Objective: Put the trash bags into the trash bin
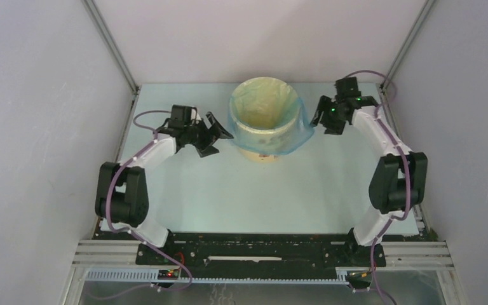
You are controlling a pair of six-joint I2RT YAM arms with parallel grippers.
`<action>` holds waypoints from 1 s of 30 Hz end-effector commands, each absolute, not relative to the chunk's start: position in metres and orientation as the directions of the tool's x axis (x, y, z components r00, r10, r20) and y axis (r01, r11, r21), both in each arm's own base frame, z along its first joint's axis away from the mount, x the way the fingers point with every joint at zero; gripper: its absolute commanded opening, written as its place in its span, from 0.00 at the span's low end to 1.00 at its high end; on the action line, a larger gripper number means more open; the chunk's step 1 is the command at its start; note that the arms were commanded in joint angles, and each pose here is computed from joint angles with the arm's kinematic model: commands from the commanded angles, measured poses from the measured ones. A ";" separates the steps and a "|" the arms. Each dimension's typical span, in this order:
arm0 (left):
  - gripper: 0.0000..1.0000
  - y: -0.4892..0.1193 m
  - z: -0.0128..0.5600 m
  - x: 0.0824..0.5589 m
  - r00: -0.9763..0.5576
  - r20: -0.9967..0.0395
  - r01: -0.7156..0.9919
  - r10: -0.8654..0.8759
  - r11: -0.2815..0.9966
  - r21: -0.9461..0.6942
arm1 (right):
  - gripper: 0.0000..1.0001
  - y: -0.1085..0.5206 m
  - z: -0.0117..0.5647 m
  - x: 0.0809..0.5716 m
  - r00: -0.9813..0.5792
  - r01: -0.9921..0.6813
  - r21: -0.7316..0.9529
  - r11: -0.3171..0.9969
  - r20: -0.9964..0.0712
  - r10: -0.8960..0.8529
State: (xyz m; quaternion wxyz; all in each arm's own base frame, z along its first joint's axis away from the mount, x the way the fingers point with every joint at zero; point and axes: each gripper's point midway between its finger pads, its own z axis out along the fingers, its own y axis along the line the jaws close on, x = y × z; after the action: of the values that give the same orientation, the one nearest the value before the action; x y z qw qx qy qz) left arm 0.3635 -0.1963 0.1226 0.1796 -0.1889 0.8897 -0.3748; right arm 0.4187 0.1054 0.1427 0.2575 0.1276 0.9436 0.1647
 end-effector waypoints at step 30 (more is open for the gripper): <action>1.00 -0.076 0.579 0.161 0.184 -0.765 0.485 -0.617 0.734 -0.476 | 1.00 0.101 0.491 0.185 -0.309 -0.363 0.480 0.799 -0.871 0.383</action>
State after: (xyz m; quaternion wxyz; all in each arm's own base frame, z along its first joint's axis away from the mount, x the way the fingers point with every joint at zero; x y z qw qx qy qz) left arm 0.1944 -0.0917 0.5227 0.6922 -0.0799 0.6060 -0.3838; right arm 0.2300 0.0976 0.4525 0.5532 0.0200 0.7822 0.2858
